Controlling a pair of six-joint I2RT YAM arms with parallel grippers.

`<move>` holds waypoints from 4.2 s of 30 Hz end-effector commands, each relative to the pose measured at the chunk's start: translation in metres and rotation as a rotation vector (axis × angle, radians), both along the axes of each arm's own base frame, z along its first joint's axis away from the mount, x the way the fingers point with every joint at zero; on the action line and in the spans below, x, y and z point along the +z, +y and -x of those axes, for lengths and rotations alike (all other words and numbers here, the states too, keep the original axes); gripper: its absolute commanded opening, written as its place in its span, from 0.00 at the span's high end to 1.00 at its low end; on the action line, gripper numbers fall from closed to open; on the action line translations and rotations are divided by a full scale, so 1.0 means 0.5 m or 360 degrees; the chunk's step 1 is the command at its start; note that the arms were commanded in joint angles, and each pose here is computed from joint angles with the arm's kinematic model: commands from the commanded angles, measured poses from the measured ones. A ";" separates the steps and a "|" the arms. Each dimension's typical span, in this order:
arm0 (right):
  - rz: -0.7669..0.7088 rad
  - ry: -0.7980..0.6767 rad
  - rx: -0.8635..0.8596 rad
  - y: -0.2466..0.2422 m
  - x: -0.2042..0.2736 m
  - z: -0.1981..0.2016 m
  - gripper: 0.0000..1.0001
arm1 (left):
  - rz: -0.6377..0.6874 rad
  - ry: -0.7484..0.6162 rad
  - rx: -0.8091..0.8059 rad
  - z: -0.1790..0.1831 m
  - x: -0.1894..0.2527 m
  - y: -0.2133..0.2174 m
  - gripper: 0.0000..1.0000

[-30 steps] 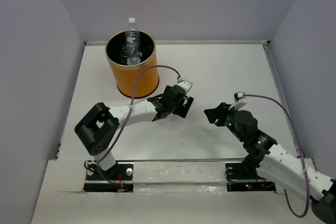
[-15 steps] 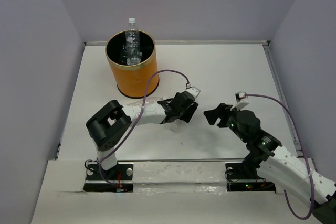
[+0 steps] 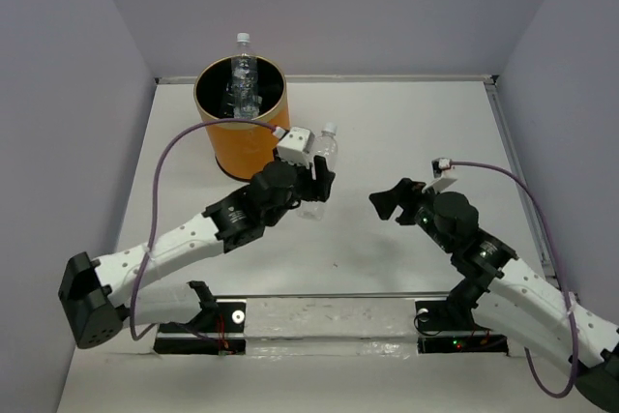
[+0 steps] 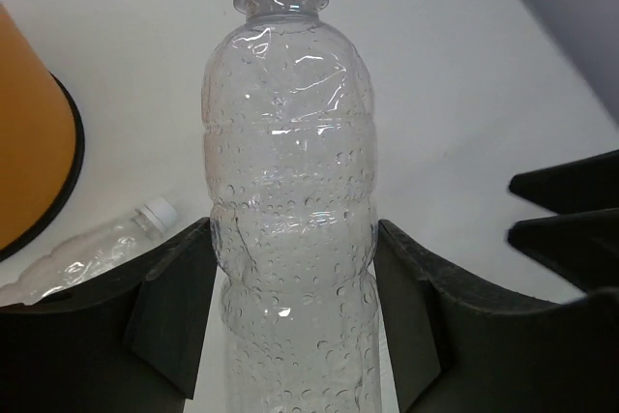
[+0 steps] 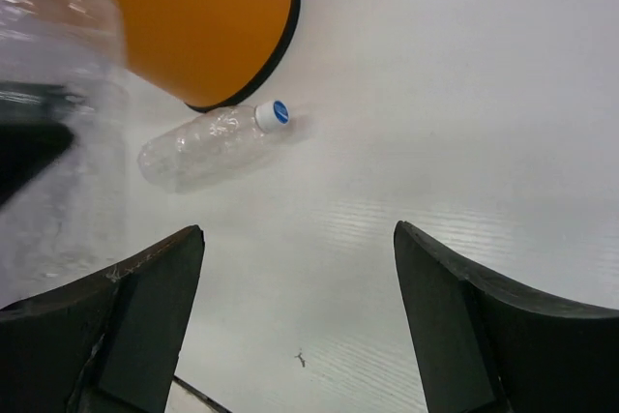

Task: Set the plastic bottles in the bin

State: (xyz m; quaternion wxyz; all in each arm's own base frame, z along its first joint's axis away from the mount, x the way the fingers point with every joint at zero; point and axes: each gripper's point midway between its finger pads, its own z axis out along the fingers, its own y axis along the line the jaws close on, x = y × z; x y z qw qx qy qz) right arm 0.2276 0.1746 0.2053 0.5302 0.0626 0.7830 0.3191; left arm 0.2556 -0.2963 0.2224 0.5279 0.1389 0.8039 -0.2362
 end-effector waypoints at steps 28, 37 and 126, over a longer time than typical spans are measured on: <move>-0.0253 0.0696 0.0059 0.456 -0.214 -0.252 0.00 | 0.0574 -0.0469 0.0740 0.069 0.321 0.379 0.56; -0.0230 0.0793 0.0108 0.507 -0.281 -0.273 0.00 | 0.0544 -0.0491 0.0743 0.064 0.341 0.377 0.56; 0.0957 -0.1229 0.0461 0.604 0.219 -0.491 0.42 | 0.0514 -0.0539 0.0838 -0.061 0.272 0.446 0.01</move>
